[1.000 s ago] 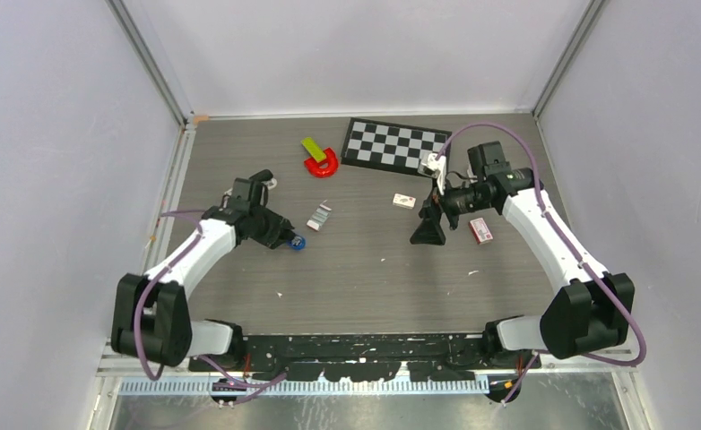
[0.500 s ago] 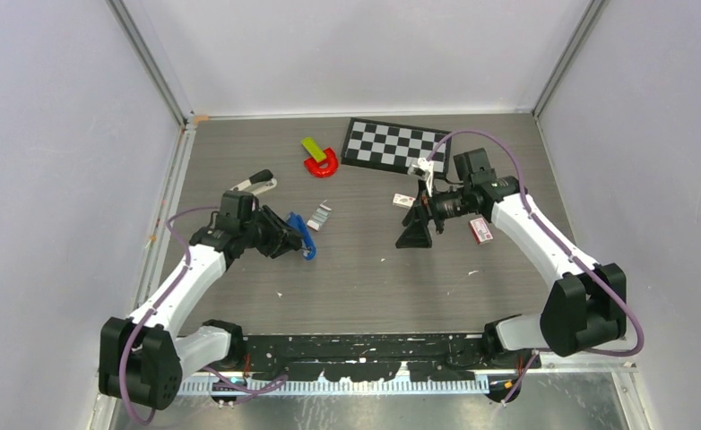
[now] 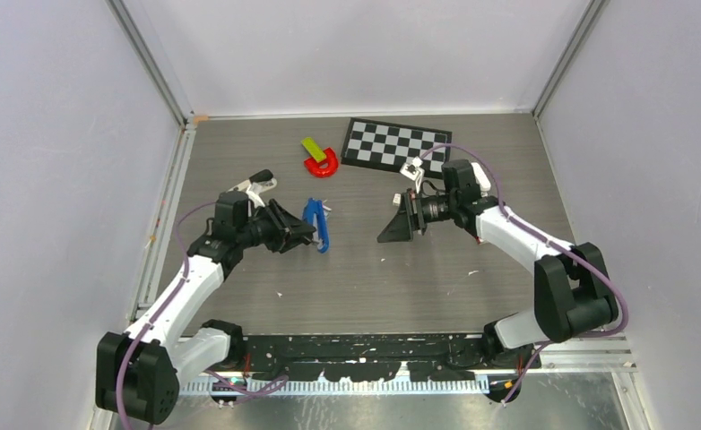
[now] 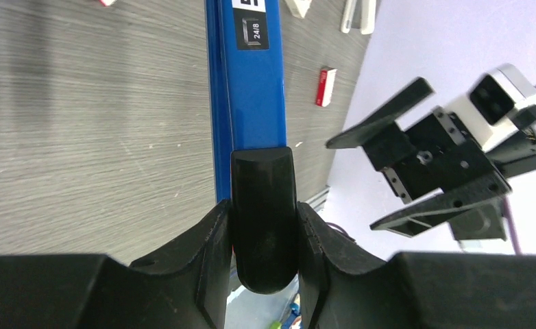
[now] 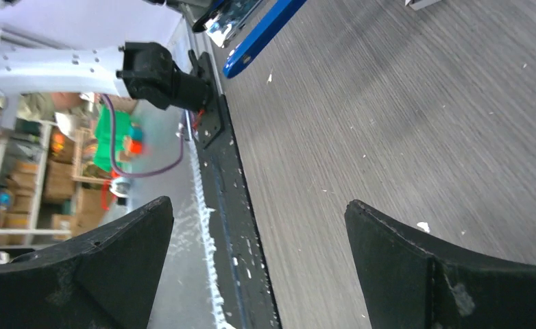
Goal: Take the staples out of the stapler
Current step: Pick up the stapler from the center of the board, then unload the staple at the center of the board.
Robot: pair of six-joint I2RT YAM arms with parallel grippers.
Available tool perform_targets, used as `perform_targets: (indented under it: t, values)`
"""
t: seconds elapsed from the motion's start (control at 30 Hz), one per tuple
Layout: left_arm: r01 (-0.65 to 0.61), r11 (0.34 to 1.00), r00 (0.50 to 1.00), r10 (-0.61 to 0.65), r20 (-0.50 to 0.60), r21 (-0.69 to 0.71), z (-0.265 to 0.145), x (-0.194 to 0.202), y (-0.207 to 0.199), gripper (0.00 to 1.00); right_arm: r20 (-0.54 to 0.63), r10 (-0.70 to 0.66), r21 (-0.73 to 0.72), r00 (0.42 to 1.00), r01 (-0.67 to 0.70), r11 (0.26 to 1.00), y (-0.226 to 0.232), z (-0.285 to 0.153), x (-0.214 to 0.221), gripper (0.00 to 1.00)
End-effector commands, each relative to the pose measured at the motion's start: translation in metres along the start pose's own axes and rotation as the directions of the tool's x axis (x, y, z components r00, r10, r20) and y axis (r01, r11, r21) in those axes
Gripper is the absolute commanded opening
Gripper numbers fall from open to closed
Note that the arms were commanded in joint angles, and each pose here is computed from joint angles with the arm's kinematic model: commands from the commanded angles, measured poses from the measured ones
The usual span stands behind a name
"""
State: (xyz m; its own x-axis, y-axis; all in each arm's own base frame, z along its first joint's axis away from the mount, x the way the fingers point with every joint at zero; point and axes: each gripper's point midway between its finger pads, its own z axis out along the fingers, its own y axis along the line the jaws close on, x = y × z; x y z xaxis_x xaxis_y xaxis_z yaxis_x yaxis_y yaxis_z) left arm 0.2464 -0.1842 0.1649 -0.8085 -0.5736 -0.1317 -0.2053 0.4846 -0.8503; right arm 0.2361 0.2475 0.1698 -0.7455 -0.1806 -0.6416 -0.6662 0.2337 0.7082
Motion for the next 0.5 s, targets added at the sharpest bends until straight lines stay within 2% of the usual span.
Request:
perform_targets:
  t: [0.0,0.13,0.27,0.47]
  values:
    - [-0.096,0.966,0.995,0.098,0.003,0.240,-0.006,0.004,-0.056,0.00,0.140,0.166,-0.054,0.976,-0.160,0.986,0.003,0.011,-0.036,1.00]
    - [-0.108,0.946,0.994,0.108,0.017,0.304,0.005,0.007,-0.078,0.00,0.203,0.321,-0.060,0.925,-0.316,0.947,-0.011,0.018,-0.046,1.00]
    - [-0.102,0.926,0.995,0.101,0.022,0.363,0.024,0.010,-0.096,0.00,0.273,0.490,-0.086,0.828,-0.486,0.869,-0.028,0.023,-0.049,0.99]
    - [-0.044,0.895,0.999,0.035,0.028,0.444,0.049,0.003,-0.110,0.00,0.304,0.574,-0.190,0.760,-0.542,0.818,-0.033,0.026,-0.056,1.00]
